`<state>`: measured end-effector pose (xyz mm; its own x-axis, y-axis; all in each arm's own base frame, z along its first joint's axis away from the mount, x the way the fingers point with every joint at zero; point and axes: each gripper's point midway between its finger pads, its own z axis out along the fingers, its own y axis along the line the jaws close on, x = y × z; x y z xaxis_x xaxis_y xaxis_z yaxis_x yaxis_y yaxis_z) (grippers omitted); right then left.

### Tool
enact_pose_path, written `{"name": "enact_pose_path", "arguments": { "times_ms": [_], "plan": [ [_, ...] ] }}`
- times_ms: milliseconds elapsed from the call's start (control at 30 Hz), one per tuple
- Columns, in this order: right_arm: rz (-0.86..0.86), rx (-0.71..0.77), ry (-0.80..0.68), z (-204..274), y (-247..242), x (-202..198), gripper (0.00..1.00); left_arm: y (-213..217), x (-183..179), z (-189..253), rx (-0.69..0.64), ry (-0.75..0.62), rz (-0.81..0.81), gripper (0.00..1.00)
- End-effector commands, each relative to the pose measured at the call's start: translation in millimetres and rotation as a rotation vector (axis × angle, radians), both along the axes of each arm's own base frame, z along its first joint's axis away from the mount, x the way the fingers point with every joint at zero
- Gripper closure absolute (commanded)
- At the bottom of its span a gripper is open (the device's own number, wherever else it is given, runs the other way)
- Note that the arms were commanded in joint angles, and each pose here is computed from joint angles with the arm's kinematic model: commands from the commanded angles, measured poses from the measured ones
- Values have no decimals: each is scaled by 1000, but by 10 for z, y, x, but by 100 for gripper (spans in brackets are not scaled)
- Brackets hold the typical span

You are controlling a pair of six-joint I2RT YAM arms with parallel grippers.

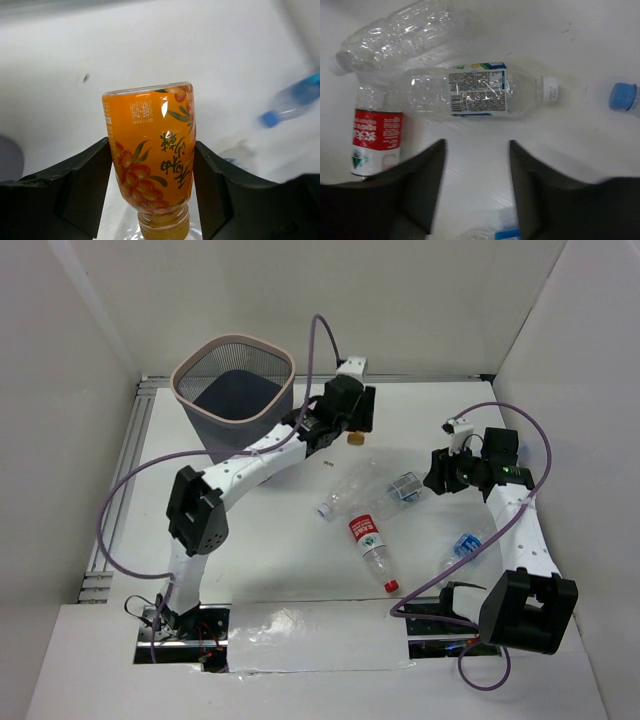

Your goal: Put the plastic bottles in the bin

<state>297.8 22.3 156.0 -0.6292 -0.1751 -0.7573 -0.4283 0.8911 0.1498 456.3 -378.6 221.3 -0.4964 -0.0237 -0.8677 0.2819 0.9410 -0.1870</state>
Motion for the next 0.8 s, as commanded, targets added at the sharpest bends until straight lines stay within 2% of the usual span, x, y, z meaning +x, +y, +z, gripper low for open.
{"name": "enact_pose_path", "arguments": {
  "times_ms": [0, 133, 233, 300, 333, 367, 400, 433, 567, 633, 700, 767],
  "plan": [
    [9, -7, -24, 30, -11, 11, 52, -72, -102, 1370, -210, -239, -80, 76],
    [15, -13, -30, 14, -5, -31, 78, 196, -265, 2066, -274, -366, -47, 76],
    [20, -20, -35, -8, -10, -26, 78, 564, -346, 2409, -279, -441, 25, 76],
    [28, -30, -49, 3, -18, -6, 74, 880, -382, 2622, -297, -484, 97, 74],
    [63, -40, -64, 9, 19, -5, 67, 1314, -251, 2503, -257, -472, 232, 71],
    [63, -40, -64, 9, 19, -5, 67, 1319, -250, 2502, -257, -472, 233, 71],
    [82, -47, -69, 9, 46, -6, 60, 1487, -224, 2434, -244, -458, 288, 71],
    [108, -65, -82, 8, 64, -2, 57, 1822, -180, 2344, -227, -446, 384, 70],
    [156, -74, -81, -30, 119, 27, 50, 2486, -133, 2142, -184, -439, 538, 67],
    [182, -77, -75, -59, 175, 26, 48, 2645, -79, 2073, -176, -424, 566, 66],
    [208, -73, -84, -49, 224, 20, 39, 2812, 0, 1924, -144, -390, 588, 58],
    [273, -94, -109, -41, 266, 31, 31, 2786, 49, 1873, -129, -375, 558, 41]
  ]
}}
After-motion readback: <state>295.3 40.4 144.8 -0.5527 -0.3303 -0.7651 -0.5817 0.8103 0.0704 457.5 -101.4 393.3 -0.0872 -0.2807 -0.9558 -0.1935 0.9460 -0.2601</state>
